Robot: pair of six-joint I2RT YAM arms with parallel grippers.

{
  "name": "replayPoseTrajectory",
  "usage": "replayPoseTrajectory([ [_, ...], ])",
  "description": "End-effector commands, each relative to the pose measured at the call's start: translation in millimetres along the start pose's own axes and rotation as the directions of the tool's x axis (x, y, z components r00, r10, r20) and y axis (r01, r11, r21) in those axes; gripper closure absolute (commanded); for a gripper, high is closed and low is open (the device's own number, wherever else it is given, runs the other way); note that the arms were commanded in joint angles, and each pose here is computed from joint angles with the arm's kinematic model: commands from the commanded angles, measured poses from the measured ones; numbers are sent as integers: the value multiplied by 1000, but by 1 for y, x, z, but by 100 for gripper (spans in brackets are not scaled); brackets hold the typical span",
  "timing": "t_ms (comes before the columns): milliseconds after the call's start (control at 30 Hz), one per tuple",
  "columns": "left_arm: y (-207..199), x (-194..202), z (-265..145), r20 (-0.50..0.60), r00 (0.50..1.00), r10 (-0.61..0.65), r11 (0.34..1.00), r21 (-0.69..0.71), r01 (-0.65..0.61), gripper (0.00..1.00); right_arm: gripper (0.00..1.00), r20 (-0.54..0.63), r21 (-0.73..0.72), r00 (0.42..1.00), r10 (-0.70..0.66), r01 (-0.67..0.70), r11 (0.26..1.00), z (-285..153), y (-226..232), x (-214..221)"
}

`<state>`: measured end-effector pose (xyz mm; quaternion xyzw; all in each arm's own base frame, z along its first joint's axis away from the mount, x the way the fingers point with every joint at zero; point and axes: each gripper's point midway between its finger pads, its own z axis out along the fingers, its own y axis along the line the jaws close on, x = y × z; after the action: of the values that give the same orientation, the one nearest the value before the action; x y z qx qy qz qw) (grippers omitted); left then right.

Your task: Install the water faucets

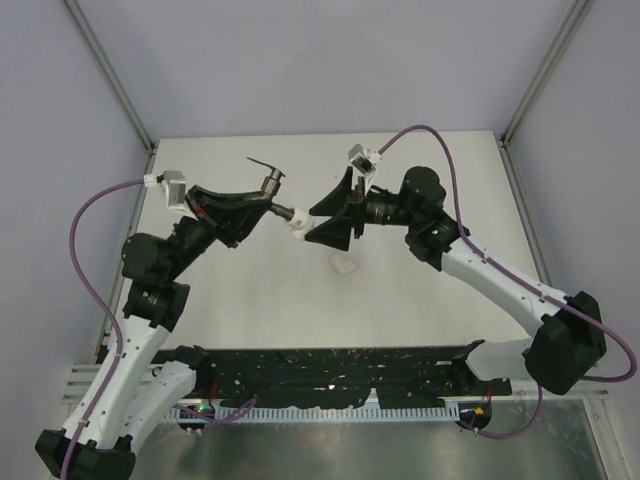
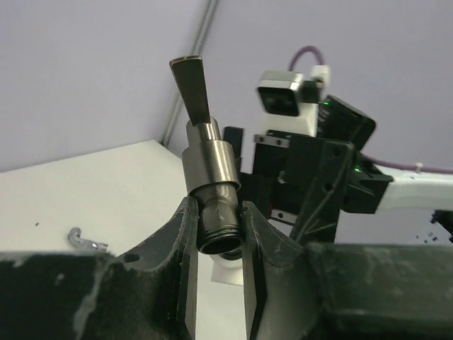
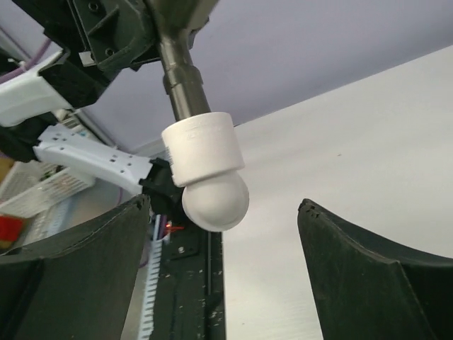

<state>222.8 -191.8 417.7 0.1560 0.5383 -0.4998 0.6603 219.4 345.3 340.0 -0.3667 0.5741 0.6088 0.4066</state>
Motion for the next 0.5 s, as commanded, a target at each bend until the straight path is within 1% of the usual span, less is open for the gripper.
replayPoseTrajectory([
  [0,23,-21,-11,56,997,-62,969,-236,74,100,8,-10,239,948,-319,313,919,-21,-13,-22],
  [67,29,-16,-14,51,990,-133,949,-283,142,100,5,-42,271,917,-398,394,878,-21,-12,-19],
  [100,32,-13,-15,47,985,-167,936,-308,173,100,4,-60,272,895,-441,440,856,-20,-10,-17],
  [133,34,-9,-16,40,979,-199,924,-325,201,100,4,-89,292,862,-499,502,814,-17,-11,-14],
  [167,35,-6,-16,36,973,-226,915,-333,225,100,4,-104,296,843,-528,533,793,-14,-7,-12],
  [200,36,-5,-16,35,968,-248,907,-344,244,100,2,-140,309,791,-595,606,733,-9,-3,-9],
  [233,36,-5,-16,38,964,-263,900,-351,259,100,2,-163,328,768,-619,634,701,-8,-5,-8],
  [267,38,1,-18,26,957,-289,886,-371,278,100,1,-202,333,719,-666,689,643,-3,-2,-3],
  [300,38,1,-18,27,954,-299,881,-376,286,100,1,-222,352,699,-680,708,613,-2,-3,-4],
  [333,39,2,-20,32,950,-309,874,-383,297,100,1,-261,363,657,-708,746,559,3,-2,0],
  [367,38,3,-20,34,947,-321,870,-384,309,100,1,-272,368,632,-726,765,528,6,-1,-1],
  [400,38,3,-20,35,945,-325,869,-384,313,100,1,-316,384,597,-737,791,477,8,-4,3],
  [433,37,3,-20,36,943,-332,868,-380,320,100,0,-323,382,577,-750,804,455,12,-3,3],
  [467,37,4,-20,35,941,-338,866,-381,325,100,1,-356,385,556,-751,820,424,16,-7,7],
])
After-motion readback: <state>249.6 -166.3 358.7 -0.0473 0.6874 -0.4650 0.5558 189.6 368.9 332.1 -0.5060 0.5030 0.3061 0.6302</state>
